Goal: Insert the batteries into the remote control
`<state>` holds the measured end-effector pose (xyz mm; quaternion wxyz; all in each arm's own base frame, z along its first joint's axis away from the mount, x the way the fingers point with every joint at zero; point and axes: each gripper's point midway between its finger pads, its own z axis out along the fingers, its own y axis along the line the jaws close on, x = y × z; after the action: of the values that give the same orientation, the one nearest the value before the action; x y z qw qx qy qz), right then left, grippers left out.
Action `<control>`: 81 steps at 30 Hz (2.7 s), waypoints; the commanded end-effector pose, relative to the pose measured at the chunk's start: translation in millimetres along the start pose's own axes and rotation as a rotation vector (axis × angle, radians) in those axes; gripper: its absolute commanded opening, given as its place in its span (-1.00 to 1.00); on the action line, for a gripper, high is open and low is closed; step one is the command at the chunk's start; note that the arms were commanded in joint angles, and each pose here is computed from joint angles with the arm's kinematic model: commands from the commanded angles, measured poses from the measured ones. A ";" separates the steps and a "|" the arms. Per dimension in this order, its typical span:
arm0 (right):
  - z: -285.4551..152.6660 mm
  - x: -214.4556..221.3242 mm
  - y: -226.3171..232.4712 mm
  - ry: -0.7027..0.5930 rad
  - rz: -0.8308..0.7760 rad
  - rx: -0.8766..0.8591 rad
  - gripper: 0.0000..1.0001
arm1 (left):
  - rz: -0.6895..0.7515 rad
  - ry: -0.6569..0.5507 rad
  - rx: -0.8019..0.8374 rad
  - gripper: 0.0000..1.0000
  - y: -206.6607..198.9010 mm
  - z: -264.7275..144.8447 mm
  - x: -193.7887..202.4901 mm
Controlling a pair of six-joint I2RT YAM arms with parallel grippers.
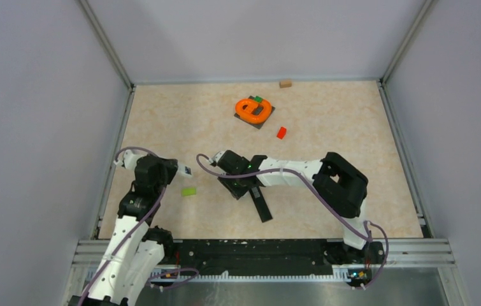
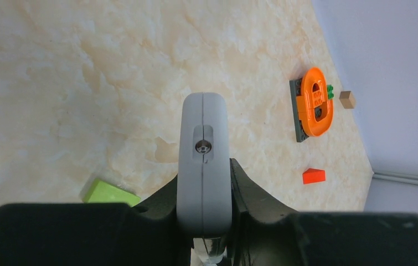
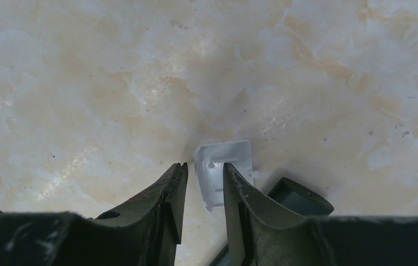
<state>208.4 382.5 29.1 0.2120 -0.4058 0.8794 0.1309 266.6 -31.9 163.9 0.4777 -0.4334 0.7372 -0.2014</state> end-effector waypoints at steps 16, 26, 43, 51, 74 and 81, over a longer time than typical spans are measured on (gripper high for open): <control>5.3 5.5 0.1 0.061 -0.031 0.105 -0.45 | -0.002 -0.068 0.020 -1.00 -7.3 -10.2 -19.0; 14.0 16.2 13.0 0.087 0.013 0.068 -0.67 | 0.000 -0.049 0.042 -1.00 -9.7 -12.0 -15.1; -124.9 -119.2 -27.3 -0.514 0.491 -0.286 -1.00 | 0.010 0.116 0.427 -1.00 -95.3 5.2 12.3; -252.0 -199.2 -39.2 -0.947 0.661 -0.632 -1.00 | -0.056 0.193 0.787 -1.00 -187.3 5.6 7.5; -268.1 -241.1 -36.0 -0.979 0.931 -0.984 -1.00 | -0.359 0.364 0.981 -1.00 -231.1 -10.7 1.0; -263.3 -239.1 -37.8 -0.965 0.952 -0.981 -1.00 | -0.384 0.382 0.992 -1.00 -232.2 -18.4 -0.7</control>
<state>304.2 412.1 360.0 0.2811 0.0658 0.6311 0.7200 367.1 -161.5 304.5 0.4202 -0.2695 0.5701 -0.6525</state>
